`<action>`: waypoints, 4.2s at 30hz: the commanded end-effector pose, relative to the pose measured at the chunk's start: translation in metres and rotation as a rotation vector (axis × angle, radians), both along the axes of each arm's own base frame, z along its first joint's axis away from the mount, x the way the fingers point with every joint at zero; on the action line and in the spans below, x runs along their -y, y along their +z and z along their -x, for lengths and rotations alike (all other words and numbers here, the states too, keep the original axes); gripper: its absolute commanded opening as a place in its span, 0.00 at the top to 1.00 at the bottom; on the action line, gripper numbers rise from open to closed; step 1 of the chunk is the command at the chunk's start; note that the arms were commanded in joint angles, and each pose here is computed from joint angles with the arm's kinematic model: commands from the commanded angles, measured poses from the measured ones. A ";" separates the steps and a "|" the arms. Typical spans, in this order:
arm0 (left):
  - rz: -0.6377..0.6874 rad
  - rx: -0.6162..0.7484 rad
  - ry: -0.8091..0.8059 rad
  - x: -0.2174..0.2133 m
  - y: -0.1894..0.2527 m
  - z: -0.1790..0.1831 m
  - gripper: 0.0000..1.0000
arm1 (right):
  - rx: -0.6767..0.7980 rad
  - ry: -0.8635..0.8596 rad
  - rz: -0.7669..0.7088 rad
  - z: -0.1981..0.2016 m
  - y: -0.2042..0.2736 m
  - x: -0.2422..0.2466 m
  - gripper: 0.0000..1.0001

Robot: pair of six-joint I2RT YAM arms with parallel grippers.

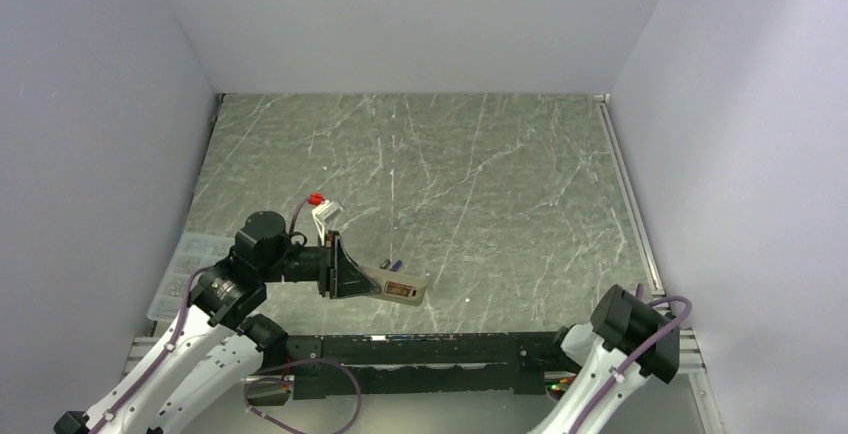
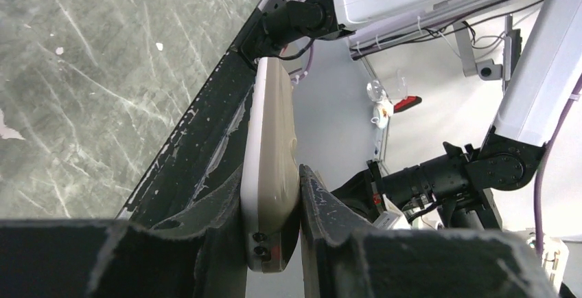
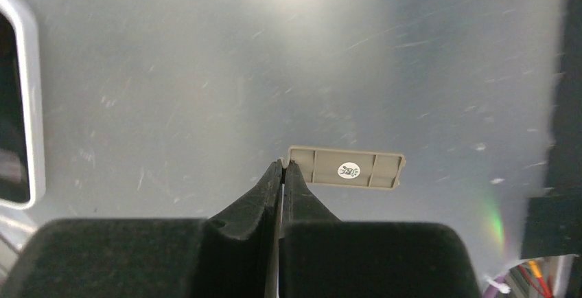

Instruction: Load the batteries into the remote control

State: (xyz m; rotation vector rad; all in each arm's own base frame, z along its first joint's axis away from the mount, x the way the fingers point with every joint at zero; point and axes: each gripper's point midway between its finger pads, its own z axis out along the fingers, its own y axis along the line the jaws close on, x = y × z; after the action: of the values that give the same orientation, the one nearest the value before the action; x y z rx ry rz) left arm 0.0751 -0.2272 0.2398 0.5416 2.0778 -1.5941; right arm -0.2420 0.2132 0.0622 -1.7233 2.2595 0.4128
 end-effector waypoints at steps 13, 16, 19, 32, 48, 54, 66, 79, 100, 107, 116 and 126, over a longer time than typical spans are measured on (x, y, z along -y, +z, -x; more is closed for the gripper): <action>-0.193 0.100 0.155 -0.011 0.007 -0.040 1.00 | 0.066 -0.445 -0.071 -0.206 0.039 -0.039 1.00; -0.246 0.097 0.190 -0.012 0.002 -0.052 1.00 | 0.057 -0.540 -0.088 -0.246 0.044 -0.040 1.00; -0.281 0.099 0.213 -0.012 0.001 -0.063 1.00 | 0.062 -0.620 -0.091 -0.285 0.048 -0.039 1.00; -0.291 0.073 0.219 0.004 -0.001 -0.089 1.00 | 0.071 -0.892 0.040 -0.442 0.017 -0.021 1.00; -0.194 -0.036 0.165 0.022 0.002 -0.085 1.00 | 0.014 -1.016 -0.007 -0.553 -0.016 0.002 1.00; -0.172 -0.056 0.164 0.021 0.006 -0.079 1.00 | 0.007 -1.063 0.027 -0.569 -0.029 0.010 1.00; -0.142 -0.076 0.148 0.024 0.001 -0.074 1.00 | 0.041 -1.111 -0.002 -0.579 -0.018 0.016 0.71; -0.104 -0.082 0.096 0.031 0.000 -0.072 1.00 | 0.029 -1.055 -0.289 -0.544 0.061 0.006 0.53; 0.014 -0.217 -0.085 0.054 -0.002 -0.064 1.00 | 0.060 -0.410 -0.736 -0.408 0.170 -0.067 0.26; 0.020 -0.263 -0.117 0.055 -0.003 -0.060 1.00 | 0.138 -0.279 -0.746 -0.389 0.174 -0.080 0.20; 0.050 -0.283 -0.163 0.054 0.005 -0.052 1.00 | 0.224 -0.146 -0.755 -0.372 0.174 -0.086 0.19; 0.083 -0.292 -0.198 0.053 0.012 -0.044 1.00 | 0.334 -0.048 -0.711 -0.358 0.173 -0.085 0.25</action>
State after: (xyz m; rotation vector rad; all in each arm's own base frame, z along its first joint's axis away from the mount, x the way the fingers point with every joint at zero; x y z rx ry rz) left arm 0.1257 -0.2816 0.2370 0.4553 2.2864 -1.9110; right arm 0.1087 0.2977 0.2244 -1.2500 1.7102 0.8248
